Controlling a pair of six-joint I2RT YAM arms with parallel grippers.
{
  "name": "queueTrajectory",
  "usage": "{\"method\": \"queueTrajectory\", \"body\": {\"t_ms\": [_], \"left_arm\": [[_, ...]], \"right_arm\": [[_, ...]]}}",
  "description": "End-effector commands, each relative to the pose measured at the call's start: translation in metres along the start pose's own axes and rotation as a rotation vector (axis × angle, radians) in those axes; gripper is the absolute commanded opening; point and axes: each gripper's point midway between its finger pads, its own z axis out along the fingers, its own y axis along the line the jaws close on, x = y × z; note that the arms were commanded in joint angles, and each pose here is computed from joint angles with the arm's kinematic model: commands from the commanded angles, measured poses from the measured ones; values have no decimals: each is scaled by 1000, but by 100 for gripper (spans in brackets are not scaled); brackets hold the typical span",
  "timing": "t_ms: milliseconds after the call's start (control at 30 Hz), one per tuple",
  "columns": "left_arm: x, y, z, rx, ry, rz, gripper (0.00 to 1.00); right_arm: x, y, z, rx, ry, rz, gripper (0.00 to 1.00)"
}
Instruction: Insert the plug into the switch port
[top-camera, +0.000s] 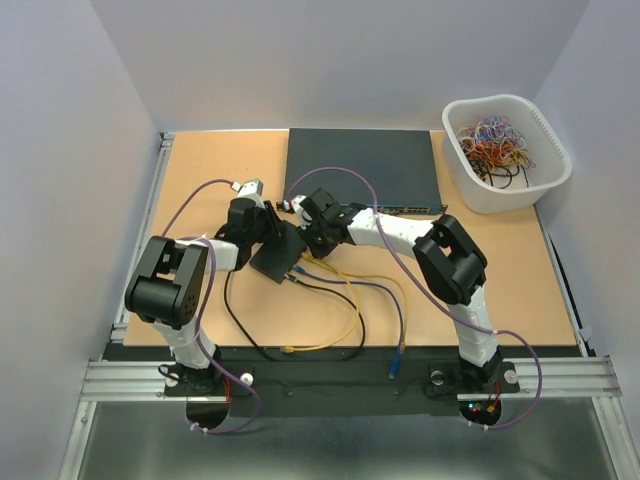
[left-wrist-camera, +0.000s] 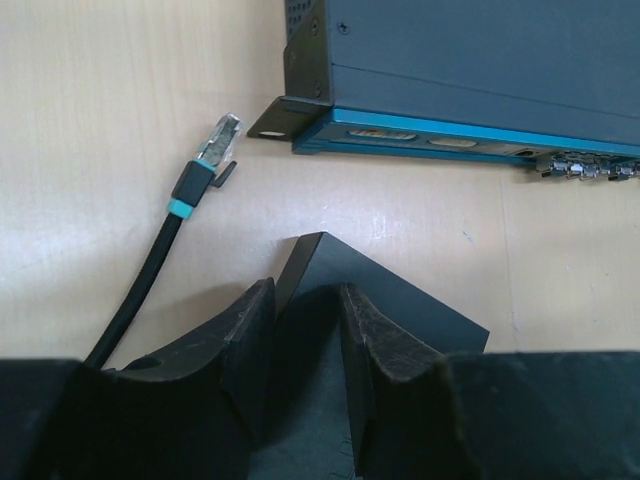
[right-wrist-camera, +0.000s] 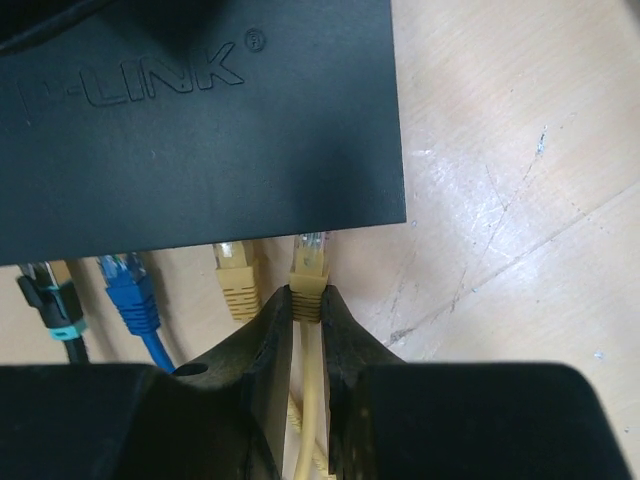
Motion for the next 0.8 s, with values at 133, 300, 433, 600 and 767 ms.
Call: {"method": "queueTrajectory", "body": {"t_ms": [133,300,433,600,767], "left_arm": [[43,-50,-4,192,166,24,41],[49,-54,-4,211,187,44,41],[56,-64,-4,233,202,74,41],[73,-68,-5,231,243,93,41],[86,-75,-5,236,272,109,41]], "right_arm": [[-77,23,-18,-19,-247,-168,0],[-90,20,-34,3,-287,-236,0],[-104,22,-45,2,-324,-272,1],[-118,21,-47,15,-352,-295,0],[-134,24,-51,6,-417,-294,0]]}}
